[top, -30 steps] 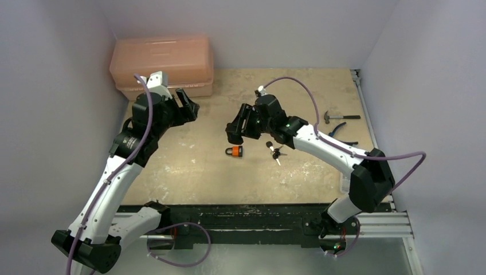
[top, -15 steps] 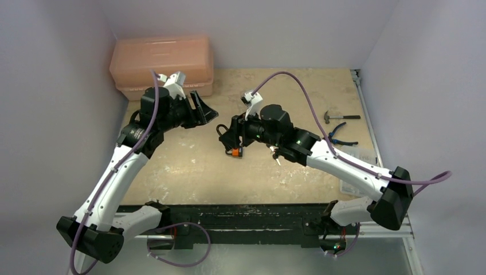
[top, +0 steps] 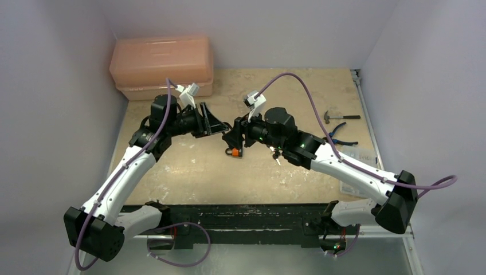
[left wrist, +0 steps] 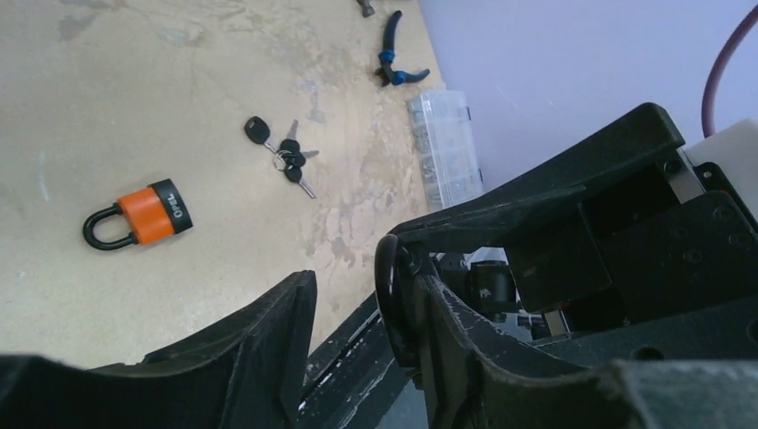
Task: Unlock with the key
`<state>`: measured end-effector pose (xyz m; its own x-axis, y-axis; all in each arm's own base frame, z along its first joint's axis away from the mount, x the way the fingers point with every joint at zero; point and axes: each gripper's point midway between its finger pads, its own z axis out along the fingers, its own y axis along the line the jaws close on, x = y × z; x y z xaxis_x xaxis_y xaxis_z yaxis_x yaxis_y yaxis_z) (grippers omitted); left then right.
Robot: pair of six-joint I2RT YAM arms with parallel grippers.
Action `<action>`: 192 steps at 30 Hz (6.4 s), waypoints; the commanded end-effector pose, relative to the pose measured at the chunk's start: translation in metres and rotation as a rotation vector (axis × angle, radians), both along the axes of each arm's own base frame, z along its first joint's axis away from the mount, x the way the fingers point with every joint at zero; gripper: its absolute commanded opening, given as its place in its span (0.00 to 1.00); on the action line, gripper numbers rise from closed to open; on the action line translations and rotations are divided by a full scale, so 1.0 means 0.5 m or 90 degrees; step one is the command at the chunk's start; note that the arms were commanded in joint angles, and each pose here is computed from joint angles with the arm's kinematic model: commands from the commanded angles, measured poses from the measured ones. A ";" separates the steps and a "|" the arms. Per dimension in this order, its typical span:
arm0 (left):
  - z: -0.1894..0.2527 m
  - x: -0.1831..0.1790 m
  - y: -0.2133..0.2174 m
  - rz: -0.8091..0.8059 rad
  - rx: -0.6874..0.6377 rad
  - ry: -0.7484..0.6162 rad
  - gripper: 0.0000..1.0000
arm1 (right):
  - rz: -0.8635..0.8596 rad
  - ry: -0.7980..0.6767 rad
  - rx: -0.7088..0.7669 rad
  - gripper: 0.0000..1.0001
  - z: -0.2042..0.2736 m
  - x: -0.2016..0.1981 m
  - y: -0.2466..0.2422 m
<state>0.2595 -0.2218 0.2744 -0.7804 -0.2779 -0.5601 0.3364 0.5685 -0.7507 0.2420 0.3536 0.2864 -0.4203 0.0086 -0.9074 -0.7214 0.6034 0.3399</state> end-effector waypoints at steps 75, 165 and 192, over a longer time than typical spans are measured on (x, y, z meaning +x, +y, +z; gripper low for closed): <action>-0.009 -0.046 0.384 0.481 0.399 -0.185 0.99 | -0.251 0.126 -0.262 0.00 -0.185 0.152 0.170; -0.026 -0.063 0.434 0.571 0.388 -0.200 0.94 | -0.160 0.283 -0.491 0.66 -0.453 0.247 -0.254; -0.033 -0.060 0.438 0.577 0.397 -0.193 0.90 | -0.157 0.337 -0.512 0.50 -0.523 0.203 -0.300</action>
